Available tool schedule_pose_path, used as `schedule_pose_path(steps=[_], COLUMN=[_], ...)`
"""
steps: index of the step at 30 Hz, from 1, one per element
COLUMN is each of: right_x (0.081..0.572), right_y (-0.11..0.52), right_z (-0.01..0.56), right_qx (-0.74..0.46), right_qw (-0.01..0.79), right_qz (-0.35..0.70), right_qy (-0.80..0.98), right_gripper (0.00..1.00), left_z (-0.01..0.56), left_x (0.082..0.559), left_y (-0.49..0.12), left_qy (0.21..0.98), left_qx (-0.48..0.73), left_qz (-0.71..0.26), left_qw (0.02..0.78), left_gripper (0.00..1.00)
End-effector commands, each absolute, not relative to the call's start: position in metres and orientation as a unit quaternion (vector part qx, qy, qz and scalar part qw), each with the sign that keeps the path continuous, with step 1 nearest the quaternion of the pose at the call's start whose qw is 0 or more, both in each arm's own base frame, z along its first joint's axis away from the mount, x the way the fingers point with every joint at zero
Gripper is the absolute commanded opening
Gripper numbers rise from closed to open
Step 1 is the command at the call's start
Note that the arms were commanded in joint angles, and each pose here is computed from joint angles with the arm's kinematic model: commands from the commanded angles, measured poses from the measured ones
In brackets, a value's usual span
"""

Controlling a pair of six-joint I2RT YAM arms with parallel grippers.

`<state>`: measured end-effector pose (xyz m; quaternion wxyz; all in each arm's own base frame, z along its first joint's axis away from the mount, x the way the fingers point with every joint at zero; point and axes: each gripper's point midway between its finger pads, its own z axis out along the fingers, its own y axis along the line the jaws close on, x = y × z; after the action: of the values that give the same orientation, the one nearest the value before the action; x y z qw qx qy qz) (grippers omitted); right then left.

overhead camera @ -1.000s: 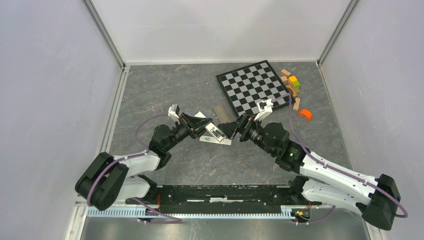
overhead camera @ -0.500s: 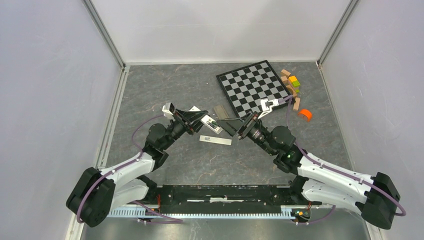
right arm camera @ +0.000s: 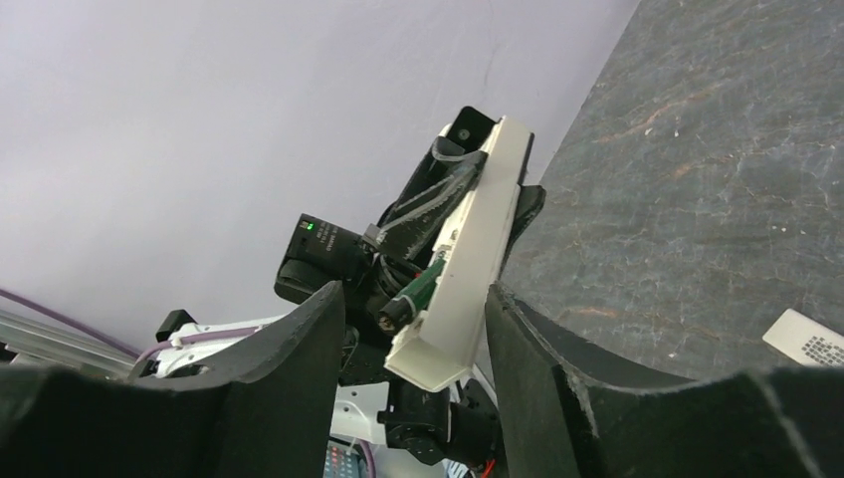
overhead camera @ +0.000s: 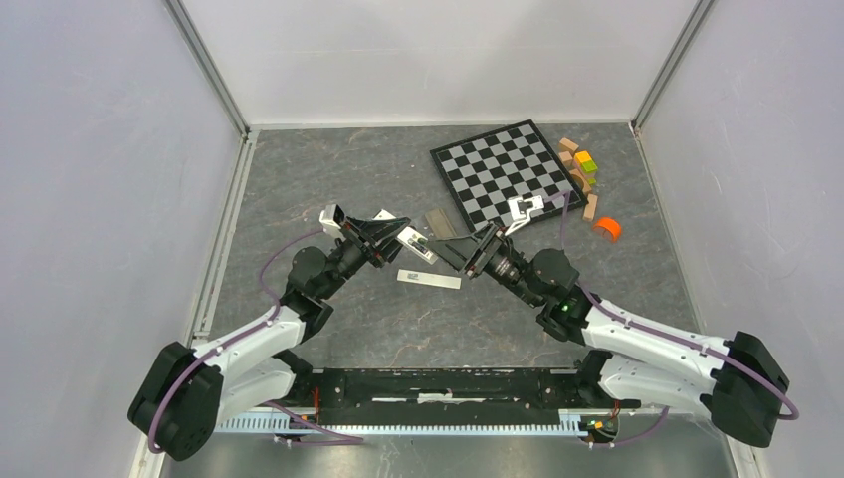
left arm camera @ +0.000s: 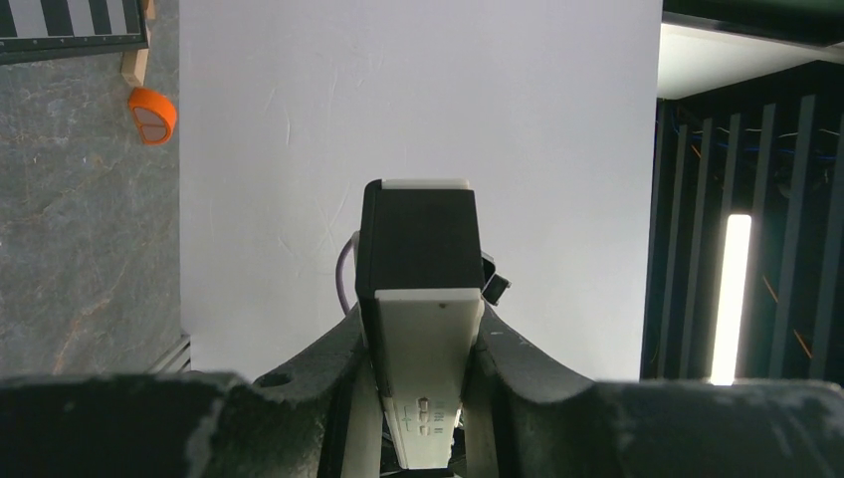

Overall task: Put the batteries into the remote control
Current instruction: Load the battery into the remote control.

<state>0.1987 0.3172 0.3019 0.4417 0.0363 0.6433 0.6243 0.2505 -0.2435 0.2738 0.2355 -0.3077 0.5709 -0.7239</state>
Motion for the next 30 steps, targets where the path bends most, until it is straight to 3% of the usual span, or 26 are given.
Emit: schedule_pose_path(steps=[1, 10, 12, 18, 30], right_x=[0.200, 0.199, 0.198, 0.196, 0.194], right_y=[0.323, 0.332, 0.333, 0.323, 0.321], right_z=[0.311, 0.307, 0.307, 0.312, 0.312], right_qx=[0.033, 0.021, 0.019, 0.022, 0.029], right_qw=[0.436, 0.422, 0.422, 0.437, 0.434], right_qz=[0.633, 0.636, 0.637, 0.641, 0.651], right_qy=[0.639, 0.646, 0.645, 0.631, 0.622], right_gripper=[0.56, 0.47, 0.50, 0.78, 0.78], left_z=[0.309, 0.311, 0.311, 0.310, 0.308], left_x=[0.248, 0.246, 0.245, 0.244, 0.244], left_y=[-0.240, -0.241, -0.240, -0.237, -0.238], left_qy=[0.533, 0.535, 0.536, 0.540, 0.546], left_qx=[-0.300, -0.290, -0.289, -0.289, -0.285], left_qz=[-0.754, -0.756, -0.754, -0.747, -0.743], left_qw=[0.239, 0.243, 0.247, 0.258, 0.262], left_gripper=[0.02, 0.02, 0.02, 0.02, 0.02])
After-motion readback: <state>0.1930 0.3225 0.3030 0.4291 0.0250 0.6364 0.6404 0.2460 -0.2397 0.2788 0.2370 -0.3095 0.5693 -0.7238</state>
